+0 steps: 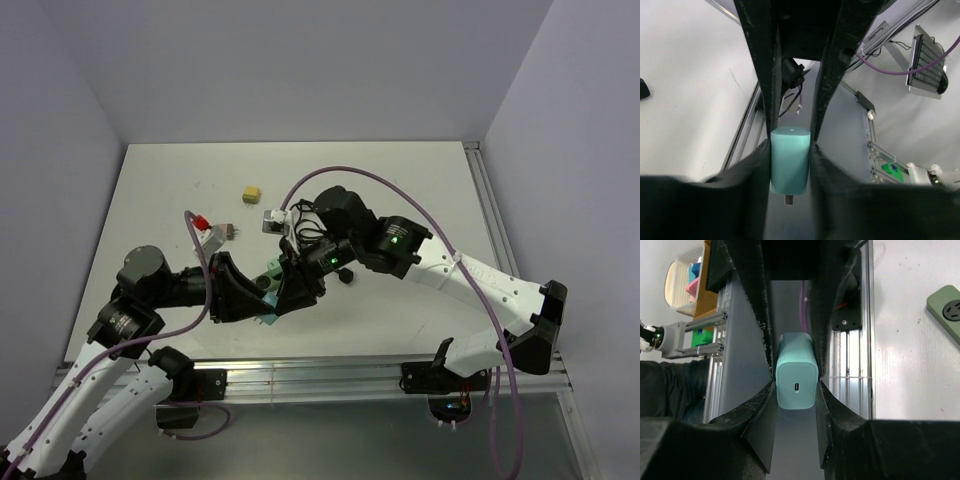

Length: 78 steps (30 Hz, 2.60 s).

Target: Insert the plug

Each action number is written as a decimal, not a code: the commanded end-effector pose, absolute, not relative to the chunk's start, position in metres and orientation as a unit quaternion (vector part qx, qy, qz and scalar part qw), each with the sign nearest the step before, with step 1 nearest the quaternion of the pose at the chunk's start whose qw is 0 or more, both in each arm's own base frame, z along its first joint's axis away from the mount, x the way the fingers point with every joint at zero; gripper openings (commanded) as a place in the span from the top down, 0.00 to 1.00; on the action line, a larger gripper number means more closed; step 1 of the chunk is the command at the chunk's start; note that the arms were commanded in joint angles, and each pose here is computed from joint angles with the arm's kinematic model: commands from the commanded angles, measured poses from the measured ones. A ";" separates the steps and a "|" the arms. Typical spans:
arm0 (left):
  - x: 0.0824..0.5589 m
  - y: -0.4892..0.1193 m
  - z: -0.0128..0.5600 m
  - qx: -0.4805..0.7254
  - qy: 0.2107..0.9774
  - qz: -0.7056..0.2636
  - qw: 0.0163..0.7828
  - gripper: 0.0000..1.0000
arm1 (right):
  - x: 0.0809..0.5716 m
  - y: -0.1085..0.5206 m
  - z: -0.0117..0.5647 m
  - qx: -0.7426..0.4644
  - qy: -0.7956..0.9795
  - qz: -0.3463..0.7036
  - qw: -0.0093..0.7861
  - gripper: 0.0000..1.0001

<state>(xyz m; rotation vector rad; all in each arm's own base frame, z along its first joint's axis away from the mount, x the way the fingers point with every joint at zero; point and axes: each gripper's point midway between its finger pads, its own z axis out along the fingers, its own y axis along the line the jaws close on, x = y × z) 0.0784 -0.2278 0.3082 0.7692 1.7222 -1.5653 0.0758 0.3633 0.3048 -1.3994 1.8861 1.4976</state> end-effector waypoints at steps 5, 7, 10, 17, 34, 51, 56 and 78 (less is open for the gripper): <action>0.084 -0.226 0.309 0.288 0.664 -0.590 0.359 1.00 | 0.082 0.371 0.339 -0.486 0.642 0.546 0.231 0.81; 0.088 -0.224 0.315 0.267 0.661 -0.587 0.383 1.00 | 0.087 0.366 0.334 -0.470 0.659 0.535 0.243 0.57; 0.095 -0.216 0.335 0.224 0.644 -0.587 0.435 1.00 | 0.098 0.356 0.328 -0.419 0.682 0.524 0.291 0.38; 0.103 -0.193 0.380 0.108 0.557 -0.638 0.522 1.00 | 0.098 0.355 0.361 -0.307 0.601 0.633 0.379 0.33; 0.104 -0.167 0.397 0.015 0.498 -0.668 0.553 1.00 | 0.107 0.402 0.395 -0.259 0.548 0.698 0.382 0.43; 0.100 -0.162 0.403 0.020 0.484 -0.666 0.567 1.00 | 0.088 0.405 0.415 -0.272 0.503 0.724 0.386 0.46; 0.100 -0.161 0.400 0.015 0.481 -0.669 0.566 1.00 | 0.086 0.414 0.420 -0.277 0.495 0.731 0.379 0.48; 0.082 -0.182 0.370 0.170 0.628 -0.561 0.512 0.36 | 0.060 0.366 0.350 -0.464 0.601 0.579 0.297 1.00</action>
